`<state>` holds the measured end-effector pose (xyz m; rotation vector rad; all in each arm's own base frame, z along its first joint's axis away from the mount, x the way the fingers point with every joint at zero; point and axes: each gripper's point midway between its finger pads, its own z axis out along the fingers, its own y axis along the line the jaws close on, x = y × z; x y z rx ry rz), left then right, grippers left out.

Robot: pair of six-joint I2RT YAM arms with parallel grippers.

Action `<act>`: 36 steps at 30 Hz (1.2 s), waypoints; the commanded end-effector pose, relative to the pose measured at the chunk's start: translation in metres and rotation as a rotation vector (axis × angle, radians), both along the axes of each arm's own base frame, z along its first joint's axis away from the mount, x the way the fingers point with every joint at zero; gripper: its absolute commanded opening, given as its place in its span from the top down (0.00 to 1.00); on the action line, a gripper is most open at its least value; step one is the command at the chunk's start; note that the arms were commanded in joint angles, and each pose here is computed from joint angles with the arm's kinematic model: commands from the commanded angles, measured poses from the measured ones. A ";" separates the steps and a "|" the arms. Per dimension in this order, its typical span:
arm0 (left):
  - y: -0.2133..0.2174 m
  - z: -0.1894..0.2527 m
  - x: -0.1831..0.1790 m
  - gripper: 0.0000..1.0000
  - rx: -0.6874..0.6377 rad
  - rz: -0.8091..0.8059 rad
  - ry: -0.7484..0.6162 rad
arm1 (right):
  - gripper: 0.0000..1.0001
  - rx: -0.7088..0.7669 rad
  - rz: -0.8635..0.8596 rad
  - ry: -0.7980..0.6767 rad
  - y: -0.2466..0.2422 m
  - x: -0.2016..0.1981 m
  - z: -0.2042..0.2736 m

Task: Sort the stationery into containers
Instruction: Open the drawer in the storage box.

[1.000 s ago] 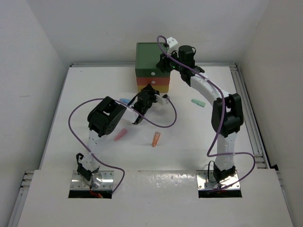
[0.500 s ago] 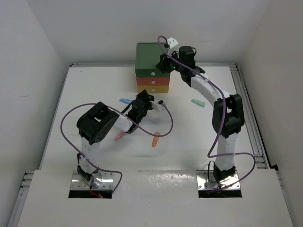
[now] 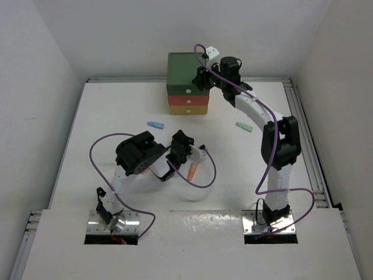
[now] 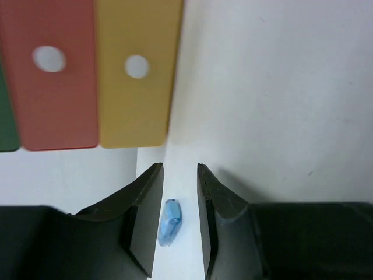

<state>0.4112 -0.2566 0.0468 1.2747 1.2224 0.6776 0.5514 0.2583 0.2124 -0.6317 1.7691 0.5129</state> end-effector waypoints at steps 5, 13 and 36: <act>0.006 0.093 0.029 0.59 -0.212 0.114 -0.379 | 0.55 -0.032 0.013 0.142 -0.003 -0.017 -0.040; 0.008 0.099 0.040 0.46 -0.172 0.133 -0.492 | 0.54 -0.026 0.010 0.158 -0.003 -0.016 -0.046; -0.026 0.094 0.062 0.49 -0.130 0.025 -0.607 | 0.53 -0.018 -0.005 0.180 -0.010 -0.010 -0.057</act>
